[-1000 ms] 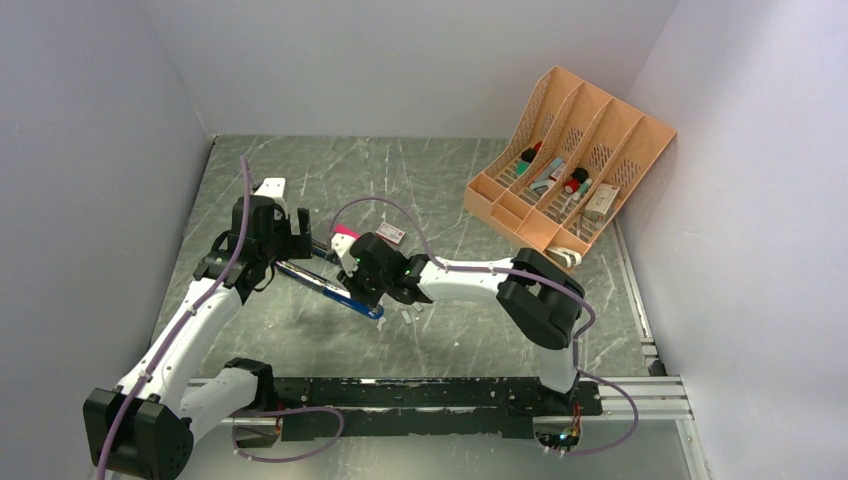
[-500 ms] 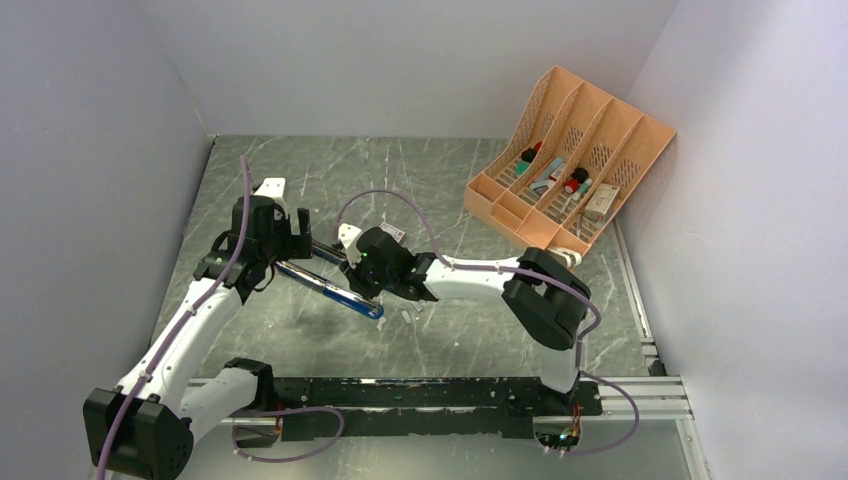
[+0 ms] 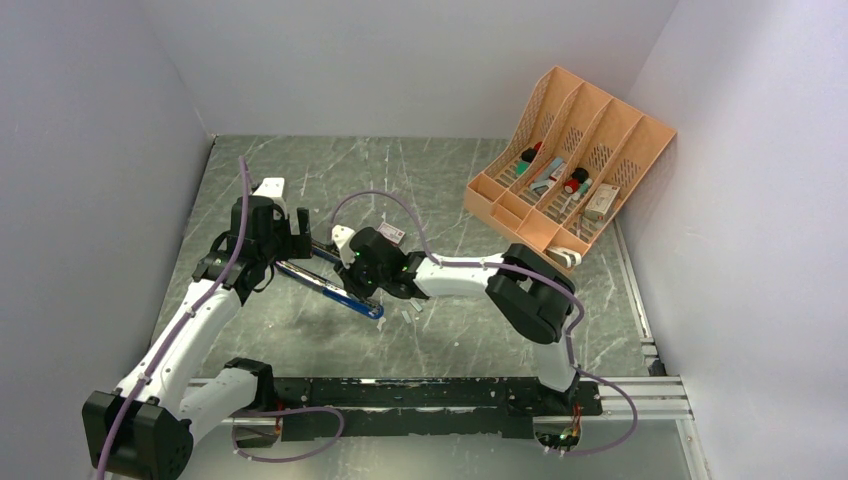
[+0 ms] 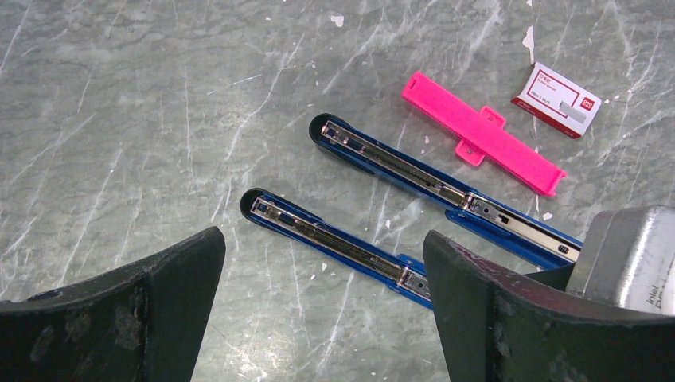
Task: Load the staples into the stapler
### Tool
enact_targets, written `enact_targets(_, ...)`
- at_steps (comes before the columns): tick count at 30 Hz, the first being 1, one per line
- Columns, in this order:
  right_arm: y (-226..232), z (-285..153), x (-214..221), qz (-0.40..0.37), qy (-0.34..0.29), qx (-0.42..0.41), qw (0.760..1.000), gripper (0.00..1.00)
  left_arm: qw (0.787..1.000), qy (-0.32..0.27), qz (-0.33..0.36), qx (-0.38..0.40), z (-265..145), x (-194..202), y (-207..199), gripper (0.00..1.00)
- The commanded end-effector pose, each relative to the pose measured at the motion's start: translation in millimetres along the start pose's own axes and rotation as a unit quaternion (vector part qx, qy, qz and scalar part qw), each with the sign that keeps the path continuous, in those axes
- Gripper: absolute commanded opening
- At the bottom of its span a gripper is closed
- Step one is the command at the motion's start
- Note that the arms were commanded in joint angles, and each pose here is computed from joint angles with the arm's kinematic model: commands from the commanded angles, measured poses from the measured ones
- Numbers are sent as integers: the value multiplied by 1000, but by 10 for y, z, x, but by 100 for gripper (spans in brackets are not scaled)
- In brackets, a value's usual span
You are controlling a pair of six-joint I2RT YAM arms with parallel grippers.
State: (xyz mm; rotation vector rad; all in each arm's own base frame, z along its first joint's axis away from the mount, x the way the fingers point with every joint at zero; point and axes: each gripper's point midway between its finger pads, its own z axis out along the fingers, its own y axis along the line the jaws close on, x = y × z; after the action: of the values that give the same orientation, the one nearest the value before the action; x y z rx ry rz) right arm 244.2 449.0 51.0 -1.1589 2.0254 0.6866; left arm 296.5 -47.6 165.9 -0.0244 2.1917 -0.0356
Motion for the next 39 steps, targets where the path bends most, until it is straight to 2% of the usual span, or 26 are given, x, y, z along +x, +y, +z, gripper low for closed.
enact_targets(1,20,55,-115,2,-14,-9,1000,27,1000,-14,5,15,-35,-65,-57,98)
enact_targets(15,-24,82,91,-2,20,3,1000,27,1000,-13,5,15,-33,-64,-58,98)
enact_targets(26,-33,-66,333,-9,57,10,998,28,1000,-14,5,16,-34,-69,-62,98)
enact_targets(39,15,-273,441,-9,71,8,997,28,1000,-14,5,18,-31,-63,-67,98)
